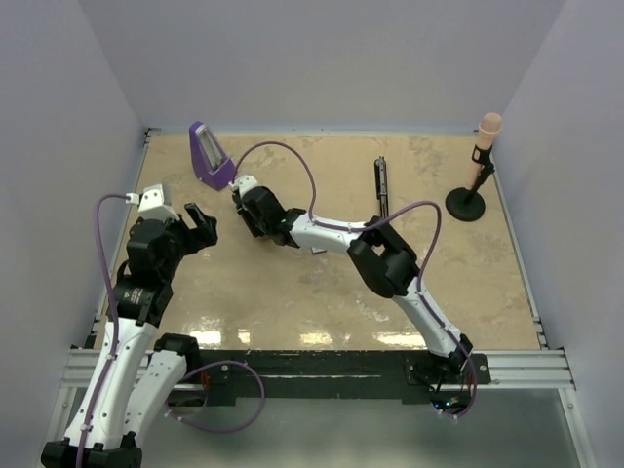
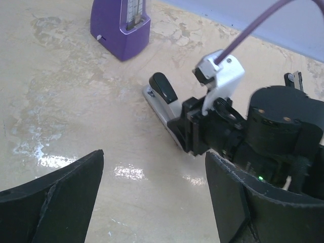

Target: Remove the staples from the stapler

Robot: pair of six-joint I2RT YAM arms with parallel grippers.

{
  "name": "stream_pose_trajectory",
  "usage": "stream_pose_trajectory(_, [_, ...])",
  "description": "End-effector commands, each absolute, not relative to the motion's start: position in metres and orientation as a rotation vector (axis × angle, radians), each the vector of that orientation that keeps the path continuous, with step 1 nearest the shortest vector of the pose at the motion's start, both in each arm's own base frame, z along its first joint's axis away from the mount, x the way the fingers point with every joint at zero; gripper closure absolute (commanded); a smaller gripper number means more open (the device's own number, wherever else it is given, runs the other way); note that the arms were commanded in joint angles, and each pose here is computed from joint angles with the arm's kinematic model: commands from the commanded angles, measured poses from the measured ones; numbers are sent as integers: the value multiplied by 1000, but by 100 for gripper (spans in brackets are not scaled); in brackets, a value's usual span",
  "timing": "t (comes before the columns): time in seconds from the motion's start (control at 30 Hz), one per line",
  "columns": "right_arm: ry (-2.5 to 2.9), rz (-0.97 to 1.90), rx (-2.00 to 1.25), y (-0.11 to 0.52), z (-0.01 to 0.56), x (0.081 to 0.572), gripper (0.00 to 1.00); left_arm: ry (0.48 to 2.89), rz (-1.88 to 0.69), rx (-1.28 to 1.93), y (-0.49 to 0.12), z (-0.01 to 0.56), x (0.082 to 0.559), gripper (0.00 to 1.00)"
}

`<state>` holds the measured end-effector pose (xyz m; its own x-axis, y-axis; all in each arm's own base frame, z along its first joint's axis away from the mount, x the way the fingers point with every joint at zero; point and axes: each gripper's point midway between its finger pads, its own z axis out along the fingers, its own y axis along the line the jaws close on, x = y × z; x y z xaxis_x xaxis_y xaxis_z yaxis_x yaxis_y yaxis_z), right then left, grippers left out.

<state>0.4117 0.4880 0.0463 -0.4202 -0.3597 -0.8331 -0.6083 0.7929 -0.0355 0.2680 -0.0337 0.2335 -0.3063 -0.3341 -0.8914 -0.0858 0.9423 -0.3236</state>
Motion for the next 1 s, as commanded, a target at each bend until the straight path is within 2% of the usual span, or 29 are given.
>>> stream_pose_trajectory(0.0, [1846, 439, -634, 480, 154, 407, 100, 1845, -313, -295, -42, 247, 275, 15])
stream_pose_trajectory(0.13, [1815, 498, -614, 447, 179, 376, 100, 1859, -342, -296, -48, 246, 284, 16])
stream_pose_trajectory(0.23, [1833, 517, -601, 426, 175, 357, 100, 1850, -440, -285, -61, 251, 290, 16])
stream_pose_trajectory(0.27, [1807, 539, -569, 417, 196, 351, 100, 1850, -493, -265, -70, 252, 291, 16])
stream_pose_trajectory(0.33, [1825, 537, -556, 402, 192, 340, 100, 1835, -567, -257, -81, 258, 298, 16])
stream_pose_trajectory(0.37, [1789, 566, -529, 394, 215, 334, 100, 1840, -619, -232, -90, 260, 298, 16])
stream_pose_trajectory(0.53, [1745, 659, -478, 368, 236, 306, 100, 1872, -771, -161, -112, 261, 319, 19])
stream_pose_trajectory(0.6, [1697, 741, -454, 363, 254, 293, 100, 1875, -895, -81, -127, 256, 319, 21])
stream_pose_trajectory(0.73, [1675, 820, -434, 364, 254, 277, 100, 1840, -1114, 24, -150, 251, 308, 25])
stream_pose_trajectory(0.97, [1665, 833, -441, 380, 260, 269, 100, 1840, -1327, 21, -156, 231, 298, 31])
